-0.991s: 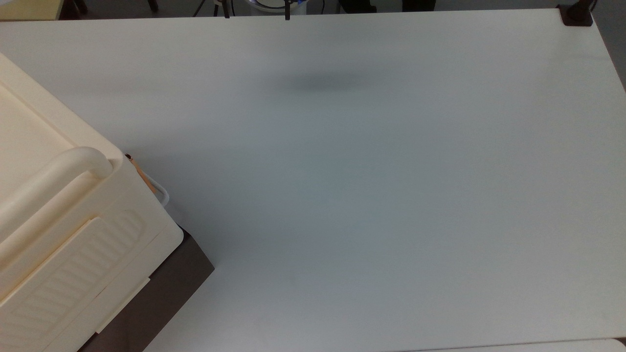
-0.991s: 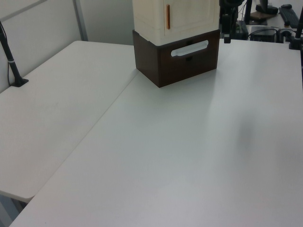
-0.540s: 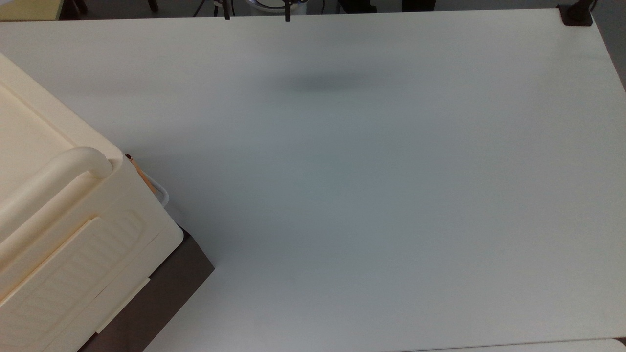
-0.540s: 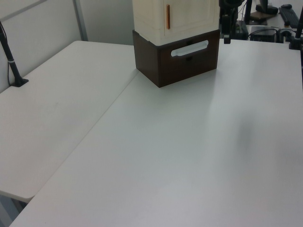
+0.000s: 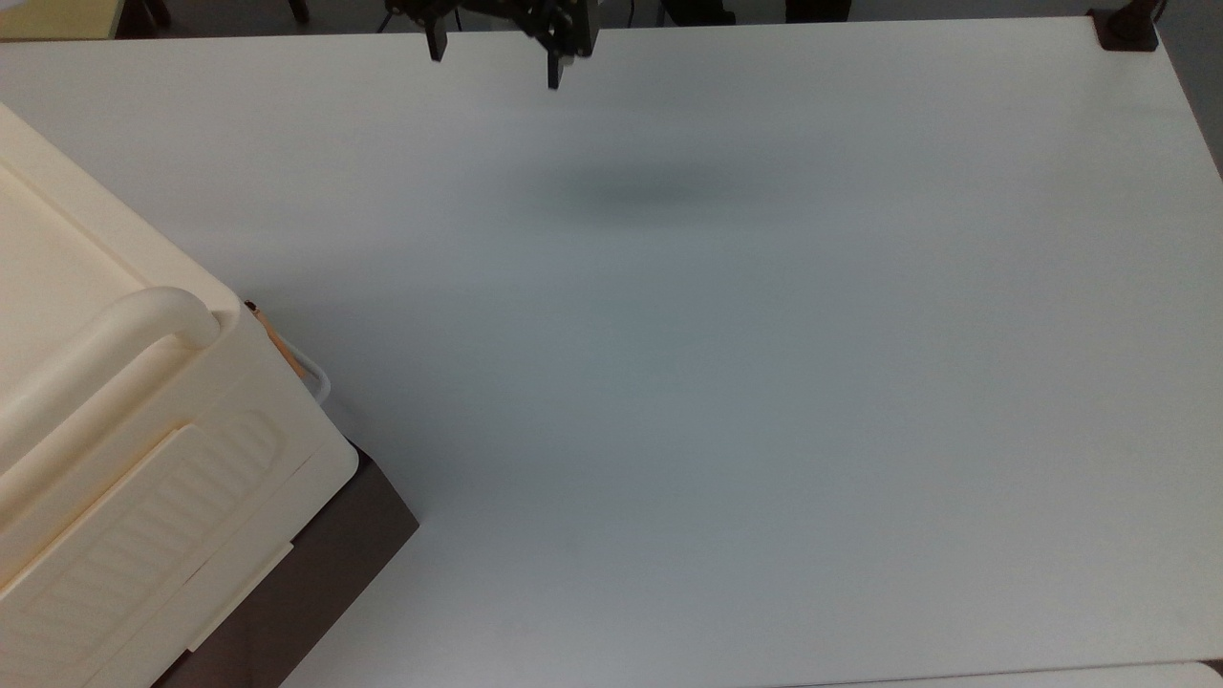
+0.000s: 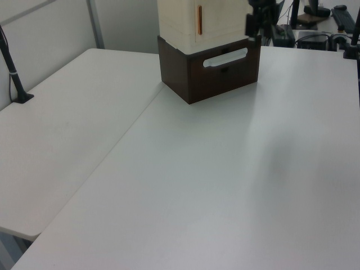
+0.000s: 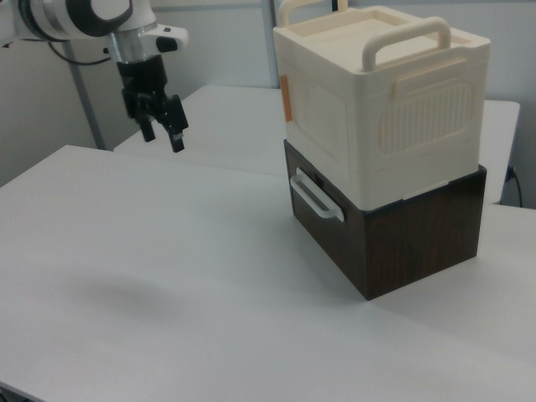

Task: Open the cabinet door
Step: 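Move the gripper toward the orange edge of the cream box door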

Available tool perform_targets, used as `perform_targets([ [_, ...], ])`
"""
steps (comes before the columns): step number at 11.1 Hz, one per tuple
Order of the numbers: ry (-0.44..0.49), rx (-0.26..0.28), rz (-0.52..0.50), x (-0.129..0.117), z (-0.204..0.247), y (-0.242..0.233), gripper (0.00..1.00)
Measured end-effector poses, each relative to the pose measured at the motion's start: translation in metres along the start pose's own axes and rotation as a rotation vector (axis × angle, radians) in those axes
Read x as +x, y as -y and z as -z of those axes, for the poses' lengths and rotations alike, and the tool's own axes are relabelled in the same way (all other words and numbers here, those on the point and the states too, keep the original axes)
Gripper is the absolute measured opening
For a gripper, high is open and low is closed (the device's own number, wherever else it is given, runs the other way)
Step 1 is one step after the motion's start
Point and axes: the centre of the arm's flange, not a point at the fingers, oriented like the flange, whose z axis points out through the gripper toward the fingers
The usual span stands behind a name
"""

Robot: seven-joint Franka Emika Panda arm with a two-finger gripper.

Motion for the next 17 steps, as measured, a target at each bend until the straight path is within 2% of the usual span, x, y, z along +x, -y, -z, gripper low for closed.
perform_targets([
  [3,-0.182,0.046,-0.155,0.046,0.002,0.002,1.0],
  [5,-0.277,0.046,-0.242,0.071,-0.003,-0.006,1.0],
  [8,-0.446,0.048,-0.32,0.097,0.014,-0.025,0.99],
  [13,-0.666,-0.001,-0.439,0.122,0.024,-0.06,0.93],
  [16,-0.751,-0.022,-0.508,0.13,0.019,-0.058,0.9],
  [17,-0.769,-0.018,-0.526,0.132,0.018,-0.055,0.84],
])
